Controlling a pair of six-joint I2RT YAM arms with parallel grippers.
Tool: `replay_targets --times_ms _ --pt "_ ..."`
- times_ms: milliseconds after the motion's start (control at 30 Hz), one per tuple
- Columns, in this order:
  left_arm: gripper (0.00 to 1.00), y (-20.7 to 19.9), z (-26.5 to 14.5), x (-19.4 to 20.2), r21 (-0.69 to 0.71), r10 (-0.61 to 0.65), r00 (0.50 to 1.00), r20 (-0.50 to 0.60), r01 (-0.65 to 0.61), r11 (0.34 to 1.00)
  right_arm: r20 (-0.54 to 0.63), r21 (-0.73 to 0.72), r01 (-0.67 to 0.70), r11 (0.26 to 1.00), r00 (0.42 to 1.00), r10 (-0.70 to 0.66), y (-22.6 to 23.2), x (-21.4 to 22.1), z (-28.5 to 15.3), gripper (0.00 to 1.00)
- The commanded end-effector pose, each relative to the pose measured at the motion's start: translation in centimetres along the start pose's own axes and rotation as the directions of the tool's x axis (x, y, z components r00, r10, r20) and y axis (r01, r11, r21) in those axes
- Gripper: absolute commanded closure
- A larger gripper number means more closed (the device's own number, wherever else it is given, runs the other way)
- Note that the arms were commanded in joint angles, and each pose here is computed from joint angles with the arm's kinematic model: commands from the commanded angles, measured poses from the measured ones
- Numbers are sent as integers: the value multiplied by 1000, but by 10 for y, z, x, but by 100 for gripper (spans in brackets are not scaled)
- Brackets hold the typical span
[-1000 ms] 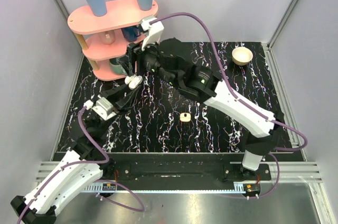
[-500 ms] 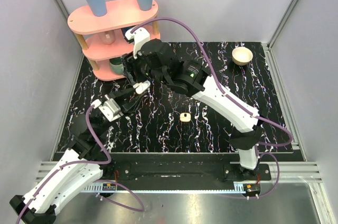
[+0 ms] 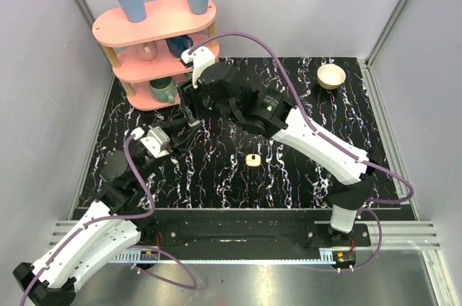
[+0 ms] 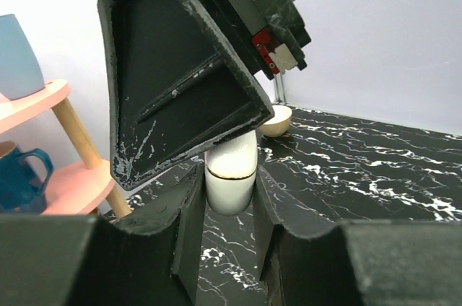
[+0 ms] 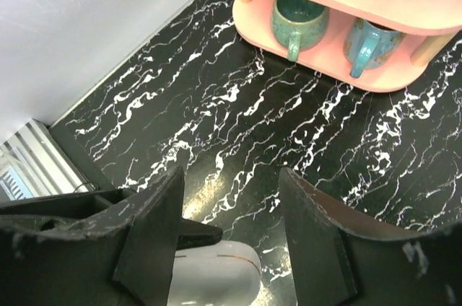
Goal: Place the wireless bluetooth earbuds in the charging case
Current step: Close the charging case with the earbuds, then place the charging case with the earbuds at the center of the board.
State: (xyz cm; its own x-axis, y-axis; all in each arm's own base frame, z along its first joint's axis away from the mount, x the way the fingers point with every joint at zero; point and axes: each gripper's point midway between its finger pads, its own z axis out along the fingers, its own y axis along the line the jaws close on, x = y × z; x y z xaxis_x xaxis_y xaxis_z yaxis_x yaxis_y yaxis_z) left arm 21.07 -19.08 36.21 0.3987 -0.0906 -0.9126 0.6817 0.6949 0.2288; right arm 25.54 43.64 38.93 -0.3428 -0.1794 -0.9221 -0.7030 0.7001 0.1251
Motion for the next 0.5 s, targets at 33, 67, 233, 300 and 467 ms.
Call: replay_targets --times_ms 33,67,233,300,467 --pt "100 21 9 -44 -96 -80 992 92 89 991 77 53 -24 998 997 19 -18 -14 -30 37" --pt "100 21 10 -40 -95 -109 992 69 116 989 89 74 -25 997 996 19 -22 -14 -29 37" --pt "100 -4 16 15 -68 -335 927 -171 328 942 165 228 -134 964 982 97 -81 -27 -48 30" --pt "100 -14 13 37 -76 -419 883 -210 412 908 164 260 -193 946 974 154 -113 -18 -51 29" --pt "100 -42 12 75 -57 -567 760 -316 582 811 109 343 -251 905 968 227 -157 32 -50 29"
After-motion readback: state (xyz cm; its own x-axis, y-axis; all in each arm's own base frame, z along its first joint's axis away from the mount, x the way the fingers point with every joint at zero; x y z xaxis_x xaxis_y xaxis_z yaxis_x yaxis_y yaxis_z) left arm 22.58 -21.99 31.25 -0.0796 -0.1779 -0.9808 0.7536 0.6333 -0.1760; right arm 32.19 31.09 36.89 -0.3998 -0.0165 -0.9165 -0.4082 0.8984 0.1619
